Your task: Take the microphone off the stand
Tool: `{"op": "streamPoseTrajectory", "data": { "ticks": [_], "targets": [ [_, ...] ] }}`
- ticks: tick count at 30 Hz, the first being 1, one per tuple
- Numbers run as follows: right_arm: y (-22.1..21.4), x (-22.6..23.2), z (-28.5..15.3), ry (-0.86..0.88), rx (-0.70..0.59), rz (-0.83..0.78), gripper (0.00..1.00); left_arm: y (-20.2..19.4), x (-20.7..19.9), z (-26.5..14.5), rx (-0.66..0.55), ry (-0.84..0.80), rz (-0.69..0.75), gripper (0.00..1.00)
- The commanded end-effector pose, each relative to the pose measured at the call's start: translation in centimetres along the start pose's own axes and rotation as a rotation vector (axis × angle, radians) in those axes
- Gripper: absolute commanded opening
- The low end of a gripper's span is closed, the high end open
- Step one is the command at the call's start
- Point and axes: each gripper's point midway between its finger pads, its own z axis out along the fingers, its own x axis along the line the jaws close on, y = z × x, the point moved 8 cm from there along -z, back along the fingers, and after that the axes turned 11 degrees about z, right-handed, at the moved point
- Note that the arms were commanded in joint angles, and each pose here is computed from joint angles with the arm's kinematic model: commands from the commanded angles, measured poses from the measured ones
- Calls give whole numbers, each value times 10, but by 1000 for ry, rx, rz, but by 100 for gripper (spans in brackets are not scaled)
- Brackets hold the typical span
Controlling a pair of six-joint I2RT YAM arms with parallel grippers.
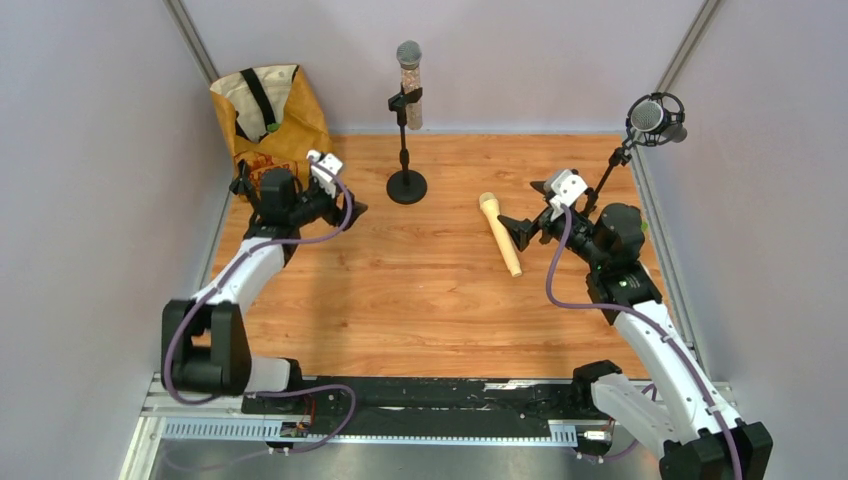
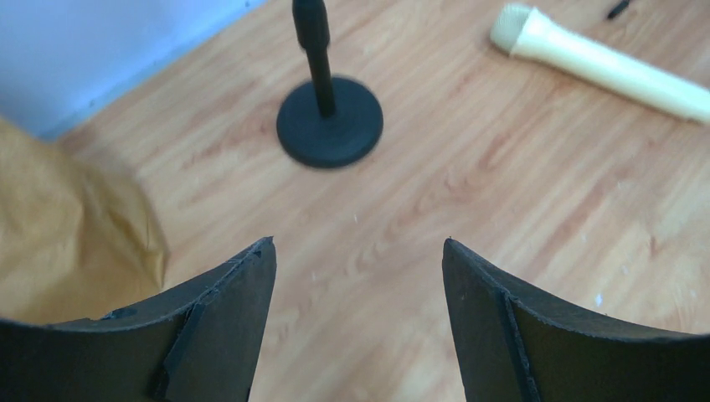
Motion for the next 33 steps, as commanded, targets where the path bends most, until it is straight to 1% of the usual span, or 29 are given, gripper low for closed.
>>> {"op": "streamPoseTrajectory", "data": {
  "ticks": [1,2,3,4,5,8,9,10,11,12,17,21,26,29,33],
  "targets": [
    [-5,-1,5,38,4,-22,100,52,24,46,-211,22,41,80],
    [-8,-1,6,41,10,-24,100,50,28,58,-214,12,26,80],
    [-10,-2,6,42,16,-30,100,57,28,67,-254,5,23,80],
    [-11,-3,7,42,21,-32,100,56,30,77,-261,-7,14,80],
    [-13,-3,7,41,25,-34,100,61,29,84,-292,-18,20,80],
    [-16,-7,7,27,34,-43,100,59,30,109,-319,-41,24,80],
    [-16,-8,7,24,36,-40,100,66,32,115,-342,-44,41,80],
    [-17,-10,7,18,38,-38,100,58,31,122,-329,-61,2,80],
    [-17,-11,6,16,38,-36,100,62,34,126,-349,-57,3,79],
    [-17,-13,5,13,38,-34,100,56,36,133,-350,-57,-8,79],
    [-19,-16,4,7,44,-37,100,55,45,152,-407,-52,-21,73],
    [-20,-18,4,-1,48,-42,100,50,49,166,-442,-45,-24,72],
    [-23,-20,4,-5,56,-42,100,38,54,188,-430,-10,-27,71],
    [-26,-23,4,-12,65,-37,100,36,59,200,-430,15,-33,67],
    [-28,-25,4,-19,72,-41,100,33,59,209,-441,0,-51,64]
  ]
}}
